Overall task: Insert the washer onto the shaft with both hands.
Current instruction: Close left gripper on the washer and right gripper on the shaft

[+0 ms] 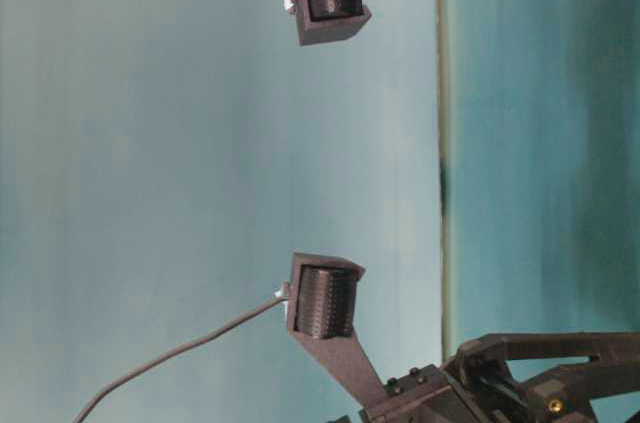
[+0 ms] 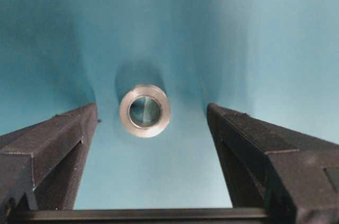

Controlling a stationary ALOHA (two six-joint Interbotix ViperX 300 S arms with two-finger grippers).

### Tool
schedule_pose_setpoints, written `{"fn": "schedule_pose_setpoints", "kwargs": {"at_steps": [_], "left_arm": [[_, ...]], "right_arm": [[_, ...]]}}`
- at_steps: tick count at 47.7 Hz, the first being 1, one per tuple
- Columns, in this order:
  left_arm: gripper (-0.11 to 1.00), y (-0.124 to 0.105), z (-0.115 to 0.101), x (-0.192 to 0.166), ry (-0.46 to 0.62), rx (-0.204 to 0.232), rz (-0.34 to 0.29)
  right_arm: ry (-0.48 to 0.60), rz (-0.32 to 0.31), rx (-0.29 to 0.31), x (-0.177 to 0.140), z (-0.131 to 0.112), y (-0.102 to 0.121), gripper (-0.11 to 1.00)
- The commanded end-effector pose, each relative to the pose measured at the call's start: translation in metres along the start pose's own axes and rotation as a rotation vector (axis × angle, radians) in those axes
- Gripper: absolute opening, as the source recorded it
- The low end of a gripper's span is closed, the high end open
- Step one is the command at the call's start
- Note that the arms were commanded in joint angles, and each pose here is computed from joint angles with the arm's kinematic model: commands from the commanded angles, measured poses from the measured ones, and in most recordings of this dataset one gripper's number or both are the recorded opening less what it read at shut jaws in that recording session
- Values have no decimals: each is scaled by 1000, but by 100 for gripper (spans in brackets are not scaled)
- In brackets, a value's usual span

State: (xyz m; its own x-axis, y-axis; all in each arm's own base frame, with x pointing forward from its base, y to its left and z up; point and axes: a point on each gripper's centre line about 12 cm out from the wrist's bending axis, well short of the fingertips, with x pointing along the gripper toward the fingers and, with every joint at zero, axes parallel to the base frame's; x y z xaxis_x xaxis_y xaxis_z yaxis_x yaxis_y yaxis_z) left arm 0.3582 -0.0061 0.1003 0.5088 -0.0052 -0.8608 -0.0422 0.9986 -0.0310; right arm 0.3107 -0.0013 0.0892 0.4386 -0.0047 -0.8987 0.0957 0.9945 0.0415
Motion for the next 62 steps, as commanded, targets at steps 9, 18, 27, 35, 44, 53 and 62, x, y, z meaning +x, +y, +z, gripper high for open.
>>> {"fn": "schedule_pose_setpoints", "kwargs": {"at_steps": [9,18,27,35,44,53,62], "left_arm": [[88,-2,7,-2,-24,3,-3],[88,-2,8,-3,-27,2,-3],[88,-1,8,-3,-28,1,-2],[87,-2,10,-3,-41,1,-4],[82,-1,10,-3,-46,-2,-4],[56,-2,11,-3,-49,-1,-5],[36,-2,8,-3,-41,8,-5]], "right_arm": [[-8,2,-13,1,3,1,79],[-8,2,-12,1,3,1,79],[-9,2,-12,1,4,1,78],[-11,2,-12,1,4,1,77],[-11,2,-10,1,4,1,61],[-11,1,-7,1,5,1,25],[-15,2,-7,2,7,1,0]]}}
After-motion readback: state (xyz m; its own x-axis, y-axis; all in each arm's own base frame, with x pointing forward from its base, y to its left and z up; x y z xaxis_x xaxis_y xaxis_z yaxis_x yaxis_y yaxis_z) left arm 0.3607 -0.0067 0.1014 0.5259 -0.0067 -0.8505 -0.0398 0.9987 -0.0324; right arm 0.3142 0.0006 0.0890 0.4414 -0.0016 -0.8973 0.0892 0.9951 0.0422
